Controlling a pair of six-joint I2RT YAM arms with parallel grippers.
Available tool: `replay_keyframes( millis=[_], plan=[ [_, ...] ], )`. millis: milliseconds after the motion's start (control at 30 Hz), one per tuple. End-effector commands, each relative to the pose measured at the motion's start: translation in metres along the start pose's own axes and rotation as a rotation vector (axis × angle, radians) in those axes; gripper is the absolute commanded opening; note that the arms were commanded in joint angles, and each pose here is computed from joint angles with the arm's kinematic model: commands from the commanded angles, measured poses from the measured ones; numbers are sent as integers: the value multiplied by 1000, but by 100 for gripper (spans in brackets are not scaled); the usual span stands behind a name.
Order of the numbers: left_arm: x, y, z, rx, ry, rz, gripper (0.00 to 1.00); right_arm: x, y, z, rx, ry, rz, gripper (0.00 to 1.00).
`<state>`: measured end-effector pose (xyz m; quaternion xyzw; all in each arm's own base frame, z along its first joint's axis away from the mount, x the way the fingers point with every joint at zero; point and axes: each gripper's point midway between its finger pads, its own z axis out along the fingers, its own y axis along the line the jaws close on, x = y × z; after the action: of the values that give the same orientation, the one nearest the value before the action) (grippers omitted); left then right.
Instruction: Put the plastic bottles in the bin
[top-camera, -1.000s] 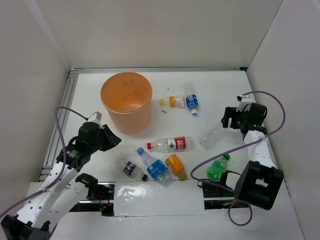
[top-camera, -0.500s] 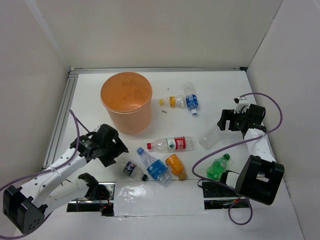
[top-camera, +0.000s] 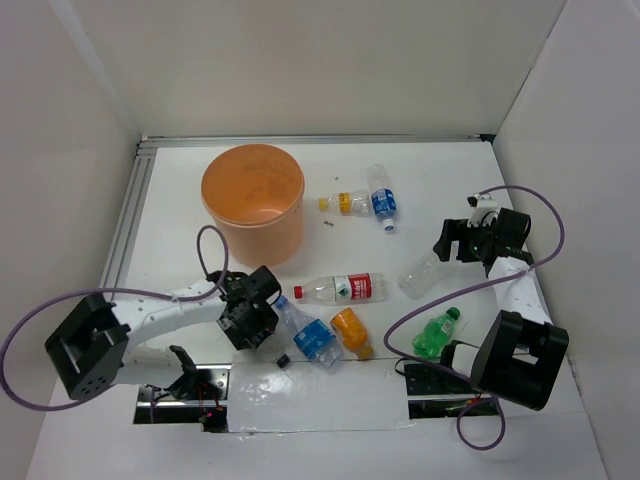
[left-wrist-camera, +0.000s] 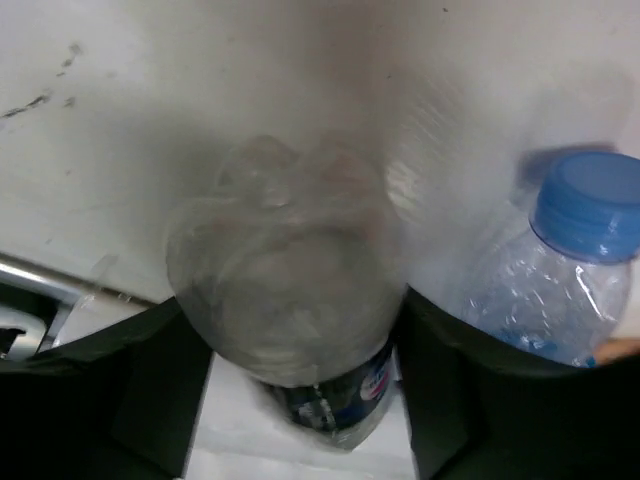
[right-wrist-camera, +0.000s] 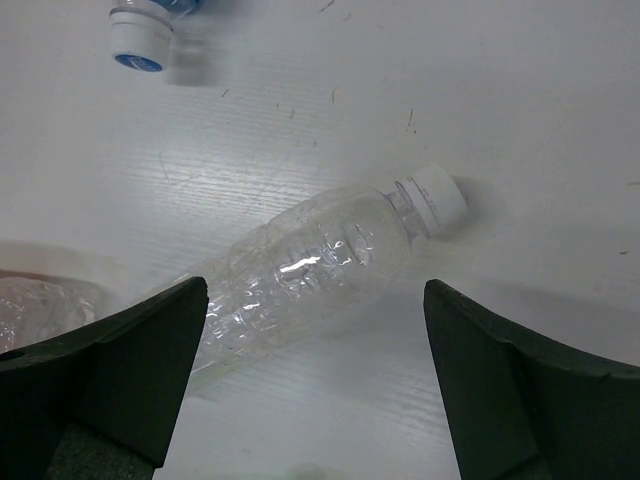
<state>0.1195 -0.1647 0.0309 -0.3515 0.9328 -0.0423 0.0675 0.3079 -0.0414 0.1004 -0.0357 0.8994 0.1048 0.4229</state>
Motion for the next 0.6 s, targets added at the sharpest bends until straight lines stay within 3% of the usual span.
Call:
replay_keyframes(
  millis=[0, 67, 100, 133, 200, 267, 333, 367, 500, 567],
  plan=[
    [-1, -15, 16, 4, -52, -35, 75, -16, 0, -5, -12, -27, -32, 95],
    [-3, -22, 14, 18, -79, -11, 50, -16, 1, -7, -12, -27, -41, 95],
    [-3, -22, 12, 13, -88, 8, 31, -14, 1, -7, -15, -18, -50, 94],
    [0, -23, 5, 32, -96, 30, 22, -17, 4, -9, -30, -32, -66, 87],
    [-3, -32, -17, 99, -131, 68, 11, -15, 9, -11, -59, -30, -108, 72],
    [4, -49, -46, 185, -160, 172, 0, -21, 21, -15, -135, -39, -164, 43],
    [4, -58, -74, 255, -216, 292, 0, -24, 24, -17, -177, -44, -265, 37],
    [14, -73, -97, 325, -229, 359, 0, -25, 30, -18, -223, -34, -291, 37],
    [26, -116, -166, 571, -303, 619, 0, -34, 32, -22, -315, -50, -575, 68],
    [20, -135, -201, 661, -380, 706, 0, -37, 39, -26, -380, -74, -720, 74]
  ],
)
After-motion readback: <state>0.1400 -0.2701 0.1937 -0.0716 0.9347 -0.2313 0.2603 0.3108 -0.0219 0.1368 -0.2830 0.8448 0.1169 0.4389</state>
